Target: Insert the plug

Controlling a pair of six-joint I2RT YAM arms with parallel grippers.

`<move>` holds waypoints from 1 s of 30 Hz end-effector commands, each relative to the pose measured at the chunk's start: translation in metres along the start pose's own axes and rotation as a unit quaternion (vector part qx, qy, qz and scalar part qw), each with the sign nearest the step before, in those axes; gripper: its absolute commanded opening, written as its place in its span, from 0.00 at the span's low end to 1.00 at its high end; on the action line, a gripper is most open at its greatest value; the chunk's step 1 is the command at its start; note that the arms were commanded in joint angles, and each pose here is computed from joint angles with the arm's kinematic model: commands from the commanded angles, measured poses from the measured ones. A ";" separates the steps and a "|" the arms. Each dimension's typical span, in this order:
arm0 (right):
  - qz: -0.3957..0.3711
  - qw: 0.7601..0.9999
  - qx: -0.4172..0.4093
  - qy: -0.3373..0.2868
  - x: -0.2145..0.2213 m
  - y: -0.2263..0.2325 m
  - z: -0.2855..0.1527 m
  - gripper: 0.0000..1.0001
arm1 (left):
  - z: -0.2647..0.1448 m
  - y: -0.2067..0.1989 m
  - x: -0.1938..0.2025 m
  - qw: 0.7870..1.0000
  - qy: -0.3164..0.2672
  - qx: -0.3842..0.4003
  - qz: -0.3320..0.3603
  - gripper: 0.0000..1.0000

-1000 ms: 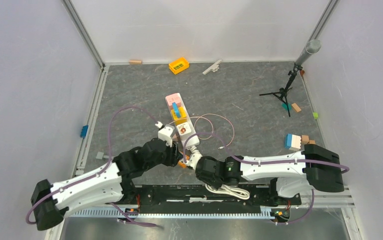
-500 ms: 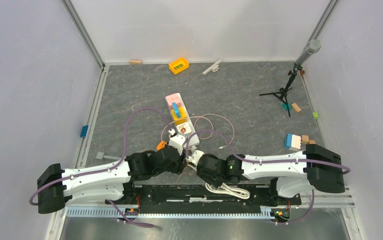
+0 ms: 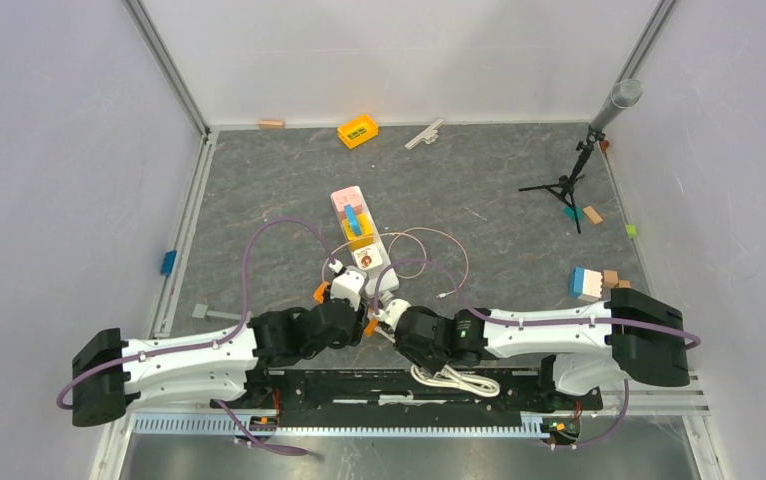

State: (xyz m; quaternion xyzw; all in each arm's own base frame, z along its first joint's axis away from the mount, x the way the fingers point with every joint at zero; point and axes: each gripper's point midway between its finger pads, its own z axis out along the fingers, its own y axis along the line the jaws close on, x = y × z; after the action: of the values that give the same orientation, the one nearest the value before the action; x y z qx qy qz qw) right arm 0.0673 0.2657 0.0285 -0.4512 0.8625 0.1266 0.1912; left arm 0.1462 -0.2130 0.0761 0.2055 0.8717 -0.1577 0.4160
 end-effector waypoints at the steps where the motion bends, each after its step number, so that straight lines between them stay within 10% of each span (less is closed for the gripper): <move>1: 0.003 1.000 -0.004 0.005 0.004 0.000 0.002 0.39 | 0.004 0.003 -0.004 1.000 -0.023 -0.008 0.004 0.02; 30: 0.011 1.000 0.000 0.013 0.013 -0.004 0.006 0.38 | 0.000 0.010 0.008 0.999 0.023 -0.037 -0.007 0.02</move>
State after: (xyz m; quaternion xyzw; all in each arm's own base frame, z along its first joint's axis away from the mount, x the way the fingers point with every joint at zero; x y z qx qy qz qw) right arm 0.0671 0.2668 0.0247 -0.4486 0.8625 0.1343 0.1919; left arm 0.1472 -0.2116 0.0708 0.2083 0.8776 -0.1399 0.4086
